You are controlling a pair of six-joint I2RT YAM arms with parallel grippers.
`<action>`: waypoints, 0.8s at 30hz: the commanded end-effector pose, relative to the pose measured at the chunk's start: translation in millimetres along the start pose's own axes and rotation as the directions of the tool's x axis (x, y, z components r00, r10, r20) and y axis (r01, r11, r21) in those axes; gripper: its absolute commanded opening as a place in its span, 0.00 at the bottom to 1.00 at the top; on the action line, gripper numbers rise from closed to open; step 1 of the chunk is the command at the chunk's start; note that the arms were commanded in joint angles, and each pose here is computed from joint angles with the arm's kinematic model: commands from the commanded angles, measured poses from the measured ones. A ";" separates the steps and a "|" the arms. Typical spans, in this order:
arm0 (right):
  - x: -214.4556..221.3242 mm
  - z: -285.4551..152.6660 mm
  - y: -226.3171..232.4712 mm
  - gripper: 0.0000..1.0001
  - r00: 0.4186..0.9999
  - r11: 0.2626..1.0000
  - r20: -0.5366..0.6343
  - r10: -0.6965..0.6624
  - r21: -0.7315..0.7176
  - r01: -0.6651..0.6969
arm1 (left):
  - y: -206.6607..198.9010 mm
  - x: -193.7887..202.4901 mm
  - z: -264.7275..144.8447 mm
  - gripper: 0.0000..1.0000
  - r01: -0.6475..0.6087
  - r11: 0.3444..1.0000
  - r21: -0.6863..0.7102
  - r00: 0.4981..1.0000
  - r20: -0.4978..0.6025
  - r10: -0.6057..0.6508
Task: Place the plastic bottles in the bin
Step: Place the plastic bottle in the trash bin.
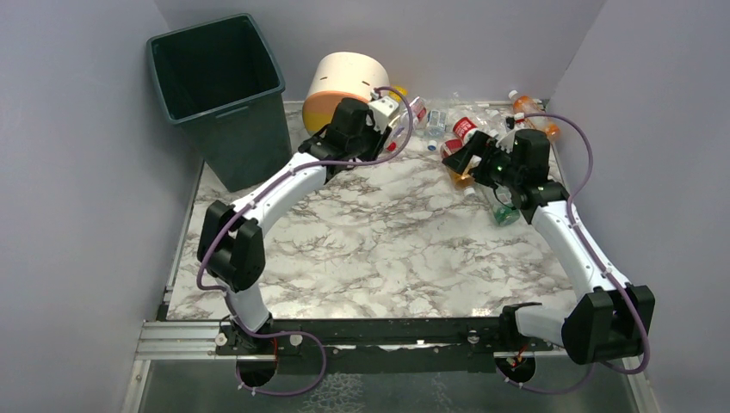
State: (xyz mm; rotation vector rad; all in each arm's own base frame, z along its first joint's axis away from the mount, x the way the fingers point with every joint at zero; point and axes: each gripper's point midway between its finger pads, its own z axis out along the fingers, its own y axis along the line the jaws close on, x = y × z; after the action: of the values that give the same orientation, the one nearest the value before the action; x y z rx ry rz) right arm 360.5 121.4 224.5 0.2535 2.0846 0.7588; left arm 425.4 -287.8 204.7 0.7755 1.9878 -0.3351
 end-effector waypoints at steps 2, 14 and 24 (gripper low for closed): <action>-7.8 -7.6 7.8 0.99 1.000 1.000 0.024 -0.008 -0.022 0.008 | 33.3 -91.0 -61.0 0.35 -0.001 0.995 -0.101 0.981 0.194 0.020; -4.7 -7.8 8.3 0.99 1.000 1.000 0.016 -0.002 -0.031 0.003 | 133.5 -139.7 -133.9 0.36 0.125 0.958 -0.257 0.942 0.333 -0.034; 0.8 -1.9 8.1 0.99 1.000 0.999 -0.004 0.015 -0.049 -0.015 | 223.0 -129.0 -211.9 0.36 0.290 0.843 -0.453 0.904 0.419 -0.086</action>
State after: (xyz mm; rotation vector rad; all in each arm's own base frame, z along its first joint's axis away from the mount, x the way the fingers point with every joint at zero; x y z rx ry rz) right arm 358.1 124.0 229.3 0.2469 2.0738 0.7824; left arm 489.6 -96.0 394.4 0.2786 1.7587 -0.0969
